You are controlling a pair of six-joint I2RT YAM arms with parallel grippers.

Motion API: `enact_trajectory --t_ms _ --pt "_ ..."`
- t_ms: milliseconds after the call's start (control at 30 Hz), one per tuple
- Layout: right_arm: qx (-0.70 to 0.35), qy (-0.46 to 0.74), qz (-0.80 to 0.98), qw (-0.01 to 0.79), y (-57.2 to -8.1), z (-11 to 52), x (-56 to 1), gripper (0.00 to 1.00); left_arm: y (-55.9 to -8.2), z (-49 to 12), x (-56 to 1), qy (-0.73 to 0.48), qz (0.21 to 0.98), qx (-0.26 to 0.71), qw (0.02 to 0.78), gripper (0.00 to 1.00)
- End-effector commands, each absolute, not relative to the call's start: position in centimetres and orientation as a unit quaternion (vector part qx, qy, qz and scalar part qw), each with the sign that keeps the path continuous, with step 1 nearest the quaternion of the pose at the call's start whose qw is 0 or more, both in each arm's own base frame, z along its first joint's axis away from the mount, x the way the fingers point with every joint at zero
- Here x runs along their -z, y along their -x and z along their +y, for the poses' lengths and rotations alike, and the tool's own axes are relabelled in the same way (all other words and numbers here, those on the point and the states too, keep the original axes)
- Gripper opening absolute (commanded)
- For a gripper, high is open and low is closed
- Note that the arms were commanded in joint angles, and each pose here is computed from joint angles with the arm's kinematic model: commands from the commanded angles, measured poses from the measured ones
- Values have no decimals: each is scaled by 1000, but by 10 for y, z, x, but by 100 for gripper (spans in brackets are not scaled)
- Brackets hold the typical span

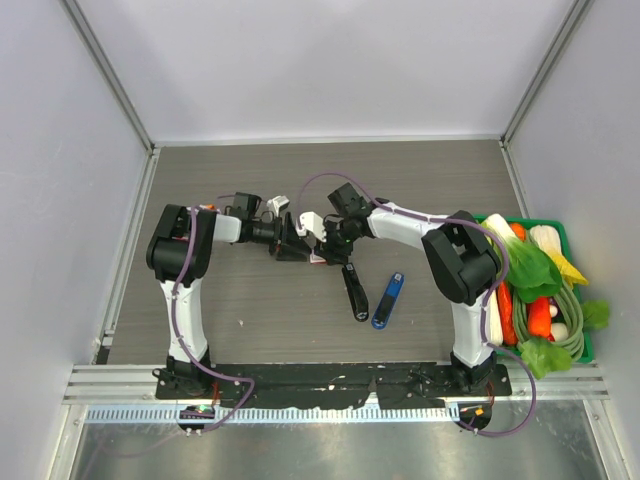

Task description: Load the staples into the stapler

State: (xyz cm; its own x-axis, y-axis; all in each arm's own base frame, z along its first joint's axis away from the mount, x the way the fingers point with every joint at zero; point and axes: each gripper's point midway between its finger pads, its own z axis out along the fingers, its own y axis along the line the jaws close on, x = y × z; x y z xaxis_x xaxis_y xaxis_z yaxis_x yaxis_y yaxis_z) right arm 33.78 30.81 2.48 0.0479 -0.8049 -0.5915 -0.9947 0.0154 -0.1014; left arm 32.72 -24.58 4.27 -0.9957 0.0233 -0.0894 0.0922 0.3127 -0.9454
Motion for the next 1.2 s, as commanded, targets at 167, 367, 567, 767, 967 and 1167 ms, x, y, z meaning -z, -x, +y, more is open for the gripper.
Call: enact_trajectory --t_ms 167,367,567,767,967,1167 --pt "-195 681 652 271 -334 314 -31 57 -342 -250 -62 -41 803 593 52 57" --pt "-199 679 650 276 -330 322 -31 57 -343 -251 -65 -43 804 590 57 57" --pt "-198 680 649 278 -328 327 -29 55 -343 -251 -62 -41 805 589 55 58" --pt "-201 681 649 273 -326 327 -26 46 -342 -252 -61 -39 805 590 53 58" --pt "-205 676 650 279 -327 330 -29 45 -342 -253 -60 -40 803 592 52 59" --pt "-208 672 650 286 -327 336 -31 45 -342 -255 -62 -42 802 594 53 59"
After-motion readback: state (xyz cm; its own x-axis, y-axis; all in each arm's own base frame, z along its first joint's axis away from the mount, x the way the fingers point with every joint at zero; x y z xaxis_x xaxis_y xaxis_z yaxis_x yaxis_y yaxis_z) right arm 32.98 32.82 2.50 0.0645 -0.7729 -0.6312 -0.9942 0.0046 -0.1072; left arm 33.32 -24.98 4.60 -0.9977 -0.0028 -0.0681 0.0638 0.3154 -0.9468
